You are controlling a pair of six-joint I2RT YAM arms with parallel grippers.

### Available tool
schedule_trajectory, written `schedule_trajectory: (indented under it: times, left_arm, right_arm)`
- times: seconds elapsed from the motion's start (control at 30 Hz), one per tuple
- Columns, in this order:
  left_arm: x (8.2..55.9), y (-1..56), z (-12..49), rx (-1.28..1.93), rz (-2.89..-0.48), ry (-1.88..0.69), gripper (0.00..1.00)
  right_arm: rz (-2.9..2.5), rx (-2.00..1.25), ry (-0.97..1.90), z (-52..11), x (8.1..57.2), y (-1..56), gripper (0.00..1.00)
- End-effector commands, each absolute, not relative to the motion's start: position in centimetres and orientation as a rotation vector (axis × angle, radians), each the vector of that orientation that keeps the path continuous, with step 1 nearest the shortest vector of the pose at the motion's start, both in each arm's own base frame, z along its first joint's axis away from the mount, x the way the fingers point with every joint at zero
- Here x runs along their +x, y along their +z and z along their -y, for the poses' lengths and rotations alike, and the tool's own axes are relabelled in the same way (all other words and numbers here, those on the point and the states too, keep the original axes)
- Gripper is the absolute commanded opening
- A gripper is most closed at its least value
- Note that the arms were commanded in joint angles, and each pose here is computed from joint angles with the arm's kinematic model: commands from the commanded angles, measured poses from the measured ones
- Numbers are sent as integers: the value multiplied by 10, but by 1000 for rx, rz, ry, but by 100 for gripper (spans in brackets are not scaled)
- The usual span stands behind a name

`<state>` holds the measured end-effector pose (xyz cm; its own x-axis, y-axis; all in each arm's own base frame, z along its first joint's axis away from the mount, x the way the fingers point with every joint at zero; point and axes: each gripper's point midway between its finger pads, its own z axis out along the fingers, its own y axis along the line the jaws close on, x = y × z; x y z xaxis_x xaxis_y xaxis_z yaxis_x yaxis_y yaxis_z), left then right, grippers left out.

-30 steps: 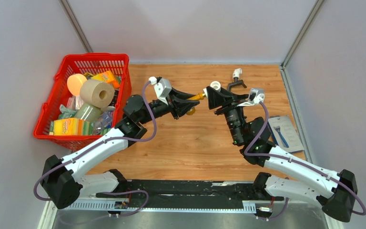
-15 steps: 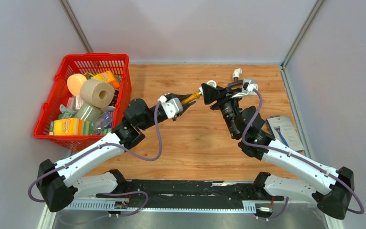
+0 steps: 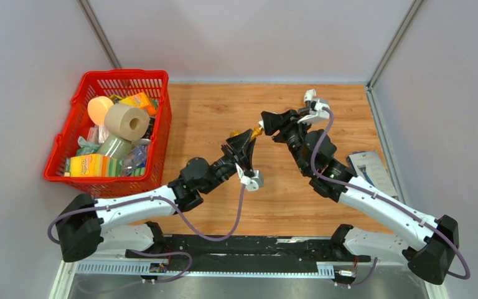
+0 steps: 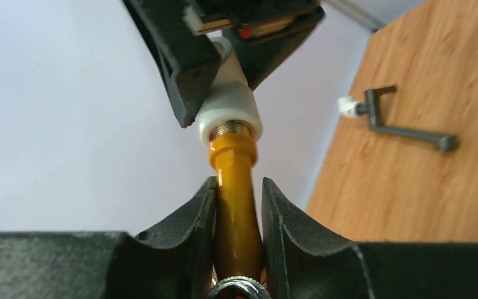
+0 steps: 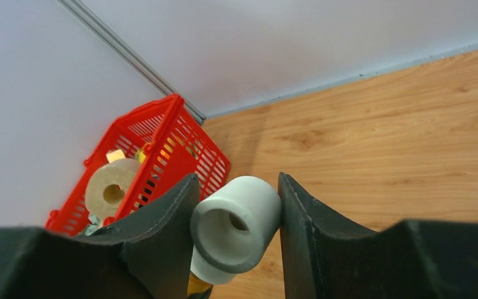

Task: Install the water faucets

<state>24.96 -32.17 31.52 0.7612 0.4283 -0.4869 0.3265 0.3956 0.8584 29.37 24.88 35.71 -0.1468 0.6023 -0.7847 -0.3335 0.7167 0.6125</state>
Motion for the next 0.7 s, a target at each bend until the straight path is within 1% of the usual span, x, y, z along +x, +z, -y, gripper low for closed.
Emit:
schedule_trajectory:
  times: [0.0,0.07,0.23,0.43,0.67]
  left_arm:
    - [262,270,321,1363,-599,469,0]
    - [263,265,322,1373,-556,550,0]
    - [265,269,324,1338,-548,585,0]
    - [258,275,315,1253,-594,506,0]
    - [252,265,299,1118,-757,303,0]
  right_arm:
    - [-1574,24,1100,-302,256,374,0]
    - [-1605,32,1097,-302,257,369,0]
    - [-1678,48,1064,-304,263,355,0]
    - [-1703,83,1046,-297,269,345,0]
    - [-1638,132,1035,-268,280,356,0]
